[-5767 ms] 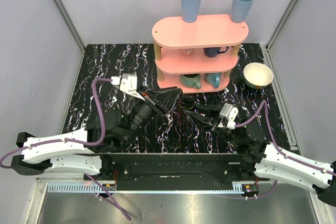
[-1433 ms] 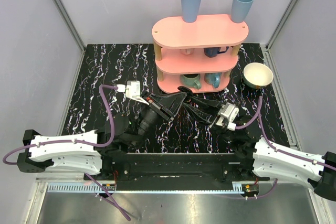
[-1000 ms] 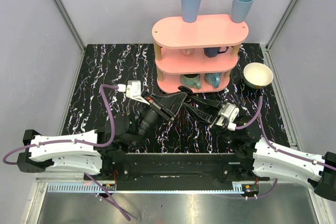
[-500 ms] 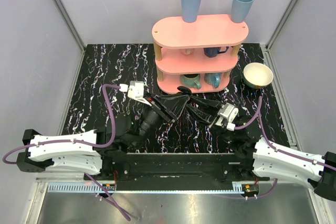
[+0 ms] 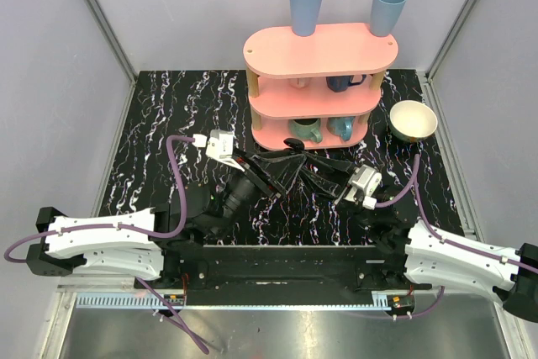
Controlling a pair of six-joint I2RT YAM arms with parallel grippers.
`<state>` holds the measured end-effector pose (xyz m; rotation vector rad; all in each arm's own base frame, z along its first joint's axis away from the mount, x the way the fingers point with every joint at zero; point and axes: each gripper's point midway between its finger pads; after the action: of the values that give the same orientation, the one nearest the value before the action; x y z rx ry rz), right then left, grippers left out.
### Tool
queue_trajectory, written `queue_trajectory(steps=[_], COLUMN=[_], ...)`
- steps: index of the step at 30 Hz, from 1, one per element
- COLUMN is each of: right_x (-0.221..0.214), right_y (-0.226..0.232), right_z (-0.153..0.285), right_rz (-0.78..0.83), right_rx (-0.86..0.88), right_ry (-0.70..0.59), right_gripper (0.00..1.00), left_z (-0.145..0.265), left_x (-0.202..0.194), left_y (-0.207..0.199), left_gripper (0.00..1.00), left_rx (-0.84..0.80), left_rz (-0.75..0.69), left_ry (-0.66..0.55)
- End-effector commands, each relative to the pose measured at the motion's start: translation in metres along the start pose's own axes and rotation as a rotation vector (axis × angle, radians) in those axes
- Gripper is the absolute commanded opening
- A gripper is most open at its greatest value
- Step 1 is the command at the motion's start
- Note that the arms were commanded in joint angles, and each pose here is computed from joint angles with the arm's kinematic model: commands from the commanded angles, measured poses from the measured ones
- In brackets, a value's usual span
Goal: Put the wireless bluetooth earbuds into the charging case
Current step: Insert the right earbud into the right side groove of the charging case.
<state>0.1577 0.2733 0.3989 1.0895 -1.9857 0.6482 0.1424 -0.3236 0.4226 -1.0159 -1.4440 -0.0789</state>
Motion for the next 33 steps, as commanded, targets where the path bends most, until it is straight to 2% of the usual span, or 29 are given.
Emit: queue_trajectory(steps=[1,8,13,18,22,29,33], right_x=[0.048,0.046,0.048,0.049,0.048,0.041,0.037], right_y=[0.001,-0.001,-0.002,-0.001,-0.002,0.002,0.006], right_z=[-0.004,-0.001,0.000,0.001,0.005,0.009,0.011], right_rz=[0.006,0.006,0.006,0.000,-0.009,-0.027,-0.042], right_rx=[0.010,-0.002,-0.004,-0.003,-0.010,0.010,0.027], right_ry=[-0.162,-0.155,-0.159,-0.161,-0.154,-0.129,-0.116], right_gripper=[0.00,0.00,0.00,0.00,0.00,0.00,0.00], left_z=[0.000,0.003,0.004,0.009,0.017,0.022,0.023], left_x=[0.022,0.038,0.048,0.066,0.089,0.094,0.093], left_y=[-0.001,-0.006,-0.007,0.008,0.023,0.037,0.044], left_gripper=[0.54,0.63,0.65,0.70,0.80,0.99,0.99], left_rx=[-0.001,-0.029,-0.032,0.038,0.089,0.148,0.170], left_rz=[-0.037,-0.056,-0.075,-0.096,-0.157,-0.228,-0.249], left_ry=[-0.045,-0.079,-0.098,-0.141,-0.184,-0.135,-0.114])
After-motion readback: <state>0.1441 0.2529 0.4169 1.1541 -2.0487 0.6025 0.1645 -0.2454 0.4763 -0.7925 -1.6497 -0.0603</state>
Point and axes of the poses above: each gripper's point midway between its finger pads, its own z axis back along the fingers, its own y axis along the line the jaws close on, x = y × z, and after that the axes turned 10 degrees about -z, right-handed
